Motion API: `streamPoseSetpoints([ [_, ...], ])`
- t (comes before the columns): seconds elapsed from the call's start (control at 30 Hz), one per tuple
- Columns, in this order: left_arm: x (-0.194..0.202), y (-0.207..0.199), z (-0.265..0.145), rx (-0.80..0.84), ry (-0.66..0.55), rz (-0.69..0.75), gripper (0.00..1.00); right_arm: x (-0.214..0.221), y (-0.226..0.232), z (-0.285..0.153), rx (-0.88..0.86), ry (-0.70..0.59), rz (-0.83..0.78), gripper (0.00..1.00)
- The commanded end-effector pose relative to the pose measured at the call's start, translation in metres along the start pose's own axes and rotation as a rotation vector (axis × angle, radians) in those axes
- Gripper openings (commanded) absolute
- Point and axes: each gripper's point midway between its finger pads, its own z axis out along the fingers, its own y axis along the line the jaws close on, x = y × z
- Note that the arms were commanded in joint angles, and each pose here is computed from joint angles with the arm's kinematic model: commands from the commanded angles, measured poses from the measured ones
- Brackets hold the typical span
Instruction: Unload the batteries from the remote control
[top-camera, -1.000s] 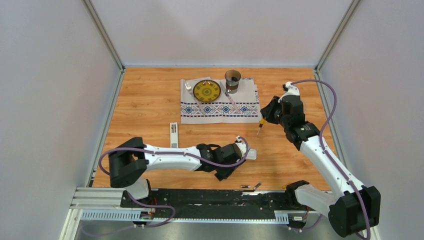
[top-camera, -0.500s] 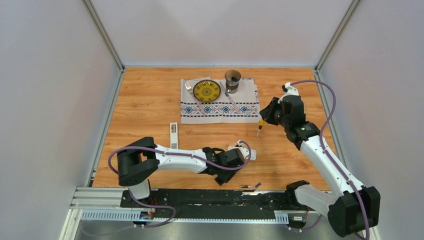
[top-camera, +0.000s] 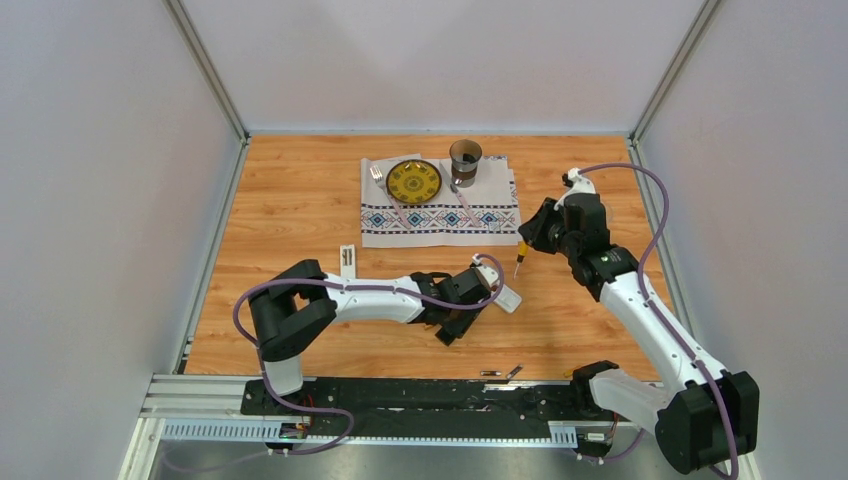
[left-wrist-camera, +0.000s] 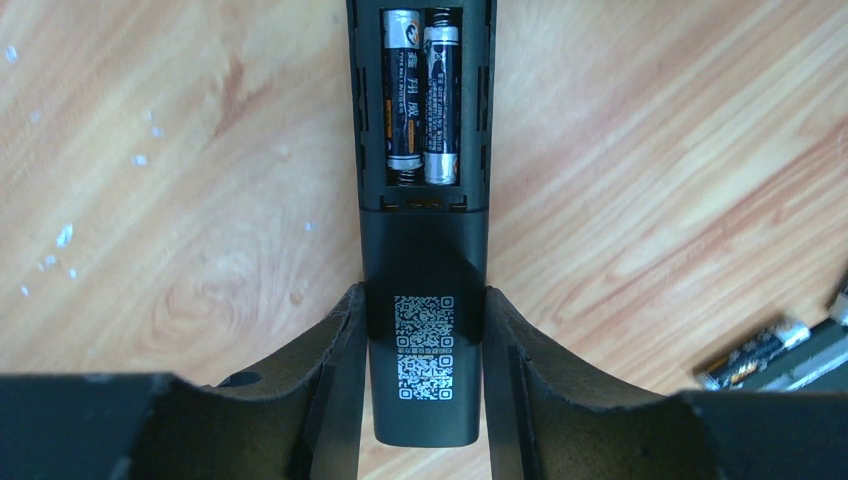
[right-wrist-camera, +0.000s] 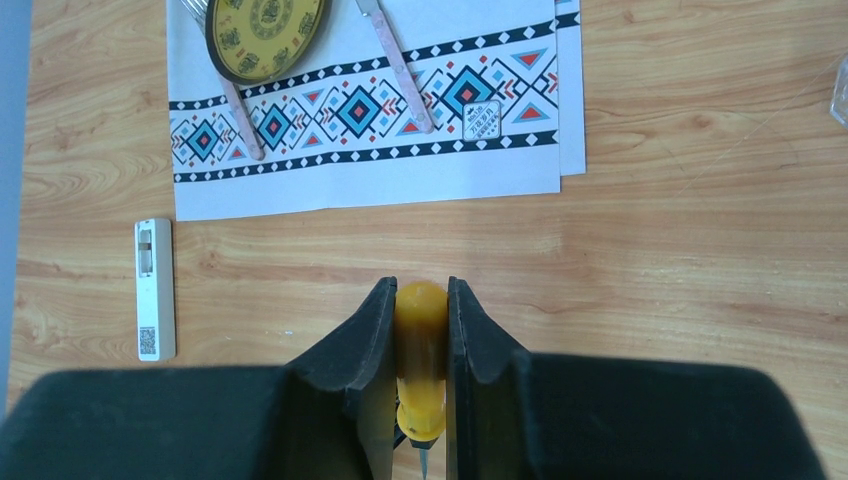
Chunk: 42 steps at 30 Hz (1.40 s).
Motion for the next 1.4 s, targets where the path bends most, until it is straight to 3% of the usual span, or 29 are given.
streamPoseSetpoints([
  [0.0,-0.010,-0.013,0.006,0.051,0.000,0.068,0.00,0.001,0.001,0.000,-0.020,-0.001,-0.008,0.00],
  [0.3,0.013,-0.016,-0.008,0.088,-0.003,0.122,0.00,0.011,0.008,-0.001,-0.076,0.031,-0.012,0.00],
  [0.5,0.039,-0.021,-0.016,0.014,0.042,0.209,0.01,0.025,0.010,0.001,-0.110,0.070,-0.005,0.00],
  [0.6,0.048,-0.020,-0.017,-0.003,0.060,0.193,0.18,0.034,0.012,0.001,-0.128,0.095,0.006,0.00],
  [0.63,0.048,-0.019,-0.019,-0.008,0.052,0.188,0.34,0.037,0.013,0.000,-0.133,0.101,0.003,0.00],
  [0.73,0.049,-0.016,-0.023,-0.012,0.035,0.173,0.53,0.045,0.012,0.000,-0.133,0.113,0.006,0.00],
  [0.93,0.058,-0.012,-0.030,-0.013,0.057,0.179,0.64,0.053,0.015,-0.004,-0.153,0.129,0.007,0.00],
  [1.2,0.081,-0.004,-0.034,-0.012,0.073,0.146,0.65,0.066,0.023,-0.005,-0.172,0.153,-0.005,0.00],
  [1.37,0.090,-0.004,-0.029,0.001,0.077,0.152,0.54,0.075,0.029,-0.003,-0.183,0.160,-0.021,0.00],
])
